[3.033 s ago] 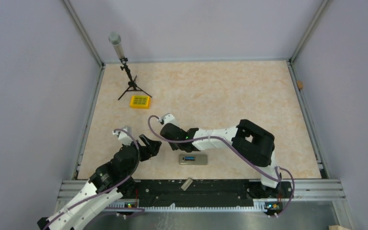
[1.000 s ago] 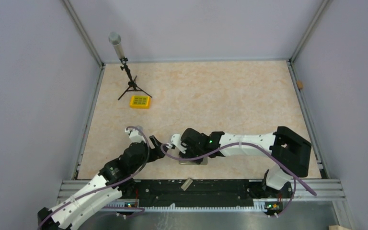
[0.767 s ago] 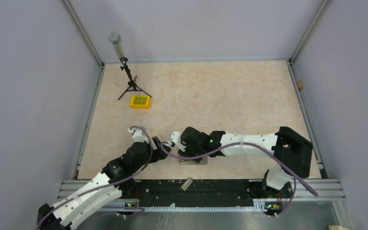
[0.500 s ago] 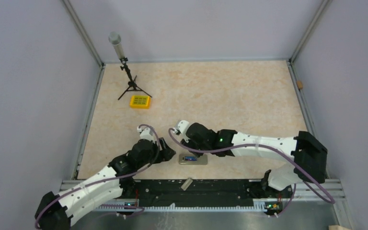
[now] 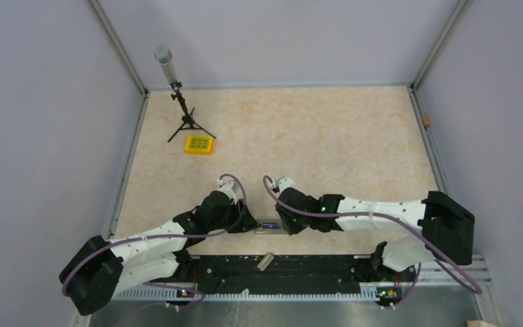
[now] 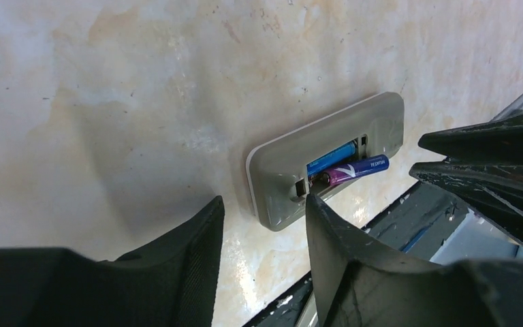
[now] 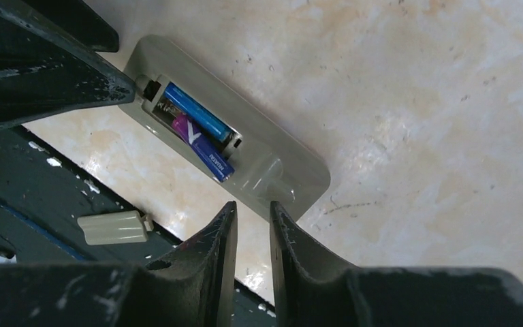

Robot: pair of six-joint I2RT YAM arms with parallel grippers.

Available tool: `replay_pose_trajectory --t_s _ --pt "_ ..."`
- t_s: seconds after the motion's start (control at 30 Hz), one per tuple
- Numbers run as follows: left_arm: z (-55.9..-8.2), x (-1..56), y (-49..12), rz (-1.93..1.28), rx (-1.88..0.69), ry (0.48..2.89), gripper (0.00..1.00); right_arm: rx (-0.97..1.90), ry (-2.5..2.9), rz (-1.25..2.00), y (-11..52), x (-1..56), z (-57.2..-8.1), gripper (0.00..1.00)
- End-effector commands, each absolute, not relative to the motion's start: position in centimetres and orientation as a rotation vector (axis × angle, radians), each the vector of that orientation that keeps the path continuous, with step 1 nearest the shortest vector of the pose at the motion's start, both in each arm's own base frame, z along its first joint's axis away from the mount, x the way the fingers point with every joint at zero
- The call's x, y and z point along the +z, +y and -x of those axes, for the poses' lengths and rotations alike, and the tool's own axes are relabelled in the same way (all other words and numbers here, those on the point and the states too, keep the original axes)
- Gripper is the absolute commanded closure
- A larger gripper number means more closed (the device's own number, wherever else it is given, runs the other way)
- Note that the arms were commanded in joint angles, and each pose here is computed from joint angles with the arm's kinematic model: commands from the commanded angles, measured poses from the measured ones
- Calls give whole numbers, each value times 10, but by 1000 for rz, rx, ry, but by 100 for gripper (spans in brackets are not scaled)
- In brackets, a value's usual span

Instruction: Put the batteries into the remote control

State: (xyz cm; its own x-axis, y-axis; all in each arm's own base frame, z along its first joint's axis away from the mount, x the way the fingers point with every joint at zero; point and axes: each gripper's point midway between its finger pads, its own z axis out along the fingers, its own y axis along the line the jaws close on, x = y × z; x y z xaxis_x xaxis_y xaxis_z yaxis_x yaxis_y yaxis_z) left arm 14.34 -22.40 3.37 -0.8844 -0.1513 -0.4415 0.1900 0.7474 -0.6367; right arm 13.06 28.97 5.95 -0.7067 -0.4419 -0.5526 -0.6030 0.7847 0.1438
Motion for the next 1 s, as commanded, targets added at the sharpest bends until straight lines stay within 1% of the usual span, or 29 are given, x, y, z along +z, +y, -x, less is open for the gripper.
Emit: replay_pose_trajectory --t_s 0.0,0.23,0.37,0.67,0.97 --pt "-143 40 -233 -84 -1023 2455 53 591 2467 572 302 77 -130 76" --pt "-142 39 -233 -93 -1029 2451 63 657 2466 456 307 79 -134 72" --pt "-140 36 -233 -96 -1036 2459 66 689 2465 429 313 81 -136 71" --pt "-139 38 -236 -90 -1072 2447 69 681 2496 414 317 71 -136 72" --pt "-136 39 -239 -93 -1102 2445 71 677 2523 415 320 63 -134 75"
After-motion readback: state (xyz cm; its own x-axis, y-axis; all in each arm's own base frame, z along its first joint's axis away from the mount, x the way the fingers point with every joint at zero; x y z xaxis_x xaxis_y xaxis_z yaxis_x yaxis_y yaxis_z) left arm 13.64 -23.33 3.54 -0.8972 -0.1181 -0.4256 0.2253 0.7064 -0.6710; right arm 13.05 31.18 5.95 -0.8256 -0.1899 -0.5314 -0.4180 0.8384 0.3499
